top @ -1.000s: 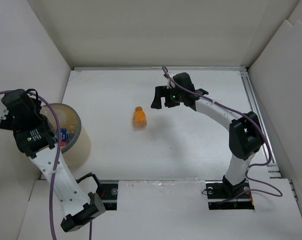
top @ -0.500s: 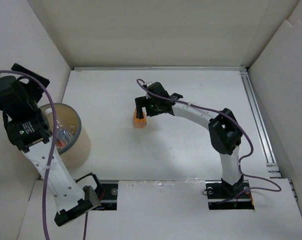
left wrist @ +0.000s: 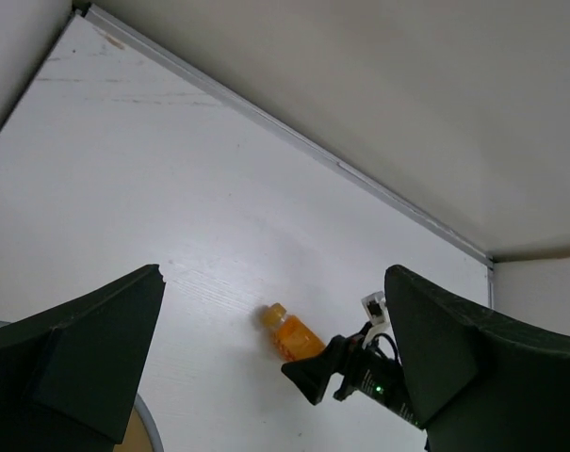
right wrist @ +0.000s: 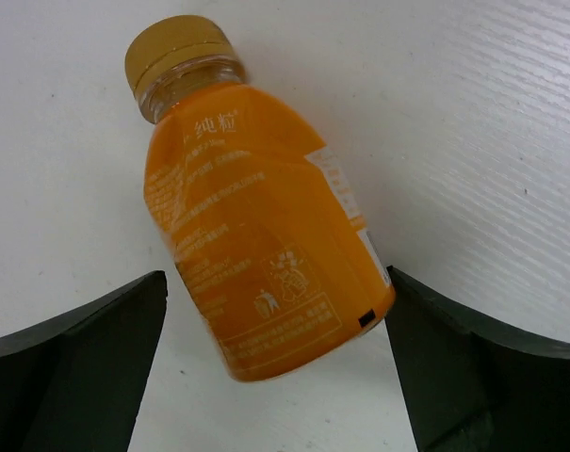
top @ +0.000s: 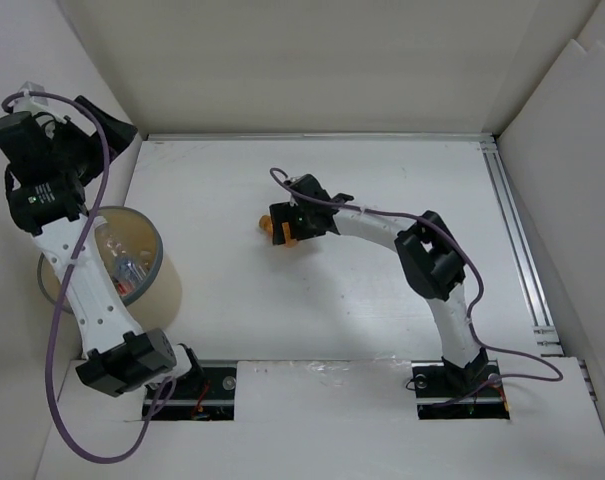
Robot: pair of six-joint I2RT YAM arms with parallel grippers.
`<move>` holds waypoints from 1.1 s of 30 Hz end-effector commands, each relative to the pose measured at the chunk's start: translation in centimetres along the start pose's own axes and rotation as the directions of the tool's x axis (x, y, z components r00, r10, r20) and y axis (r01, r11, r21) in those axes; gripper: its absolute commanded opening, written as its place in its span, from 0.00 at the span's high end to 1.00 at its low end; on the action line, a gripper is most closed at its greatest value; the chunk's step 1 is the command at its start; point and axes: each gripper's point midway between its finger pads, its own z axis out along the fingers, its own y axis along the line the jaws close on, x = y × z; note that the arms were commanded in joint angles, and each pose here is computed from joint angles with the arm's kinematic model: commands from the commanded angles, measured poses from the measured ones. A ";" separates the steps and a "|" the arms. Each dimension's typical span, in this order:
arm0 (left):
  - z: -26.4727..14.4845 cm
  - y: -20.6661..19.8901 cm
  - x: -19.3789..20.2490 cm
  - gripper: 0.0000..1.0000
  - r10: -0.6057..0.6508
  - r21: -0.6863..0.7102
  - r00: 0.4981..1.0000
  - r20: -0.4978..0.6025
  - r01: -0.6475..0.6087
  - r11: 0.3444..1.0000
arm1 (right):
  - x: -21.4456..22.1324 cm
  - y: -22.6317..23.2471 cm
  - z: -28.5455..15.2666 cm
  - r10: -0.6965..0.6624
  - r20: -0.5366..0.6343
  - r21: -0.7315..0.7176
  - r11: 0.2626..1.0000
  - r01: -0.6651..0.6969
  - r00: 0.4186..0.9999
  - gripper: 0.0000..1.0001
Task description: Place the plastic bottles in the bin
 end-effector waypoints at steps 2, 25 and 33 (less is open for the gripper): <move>-0.1 -5.7 -0.2 0.00 0.144 0.148 0.989 0.028 -0.147 0.978 | -0.9 1.0 1.2 0.001 0.028 -0.045 0.999 0.001 1.000 0.05; 1.8 -7.8 3.6 0.00 0.179 0.305 0.981 -0.079 -0.147 0.941 | -0.1 1.2 2.5 -0.226 -0.081 -0.046 0.974 0.223 0.971 0.03; 1.9 -7.8 3.8 0.00 0.180 0.314 0.980 -0.084 -0.145 0.938 | 0.5 0.8 3.2 -0.302 -0.132 -0.066 0.953 0.296 0.944 0.14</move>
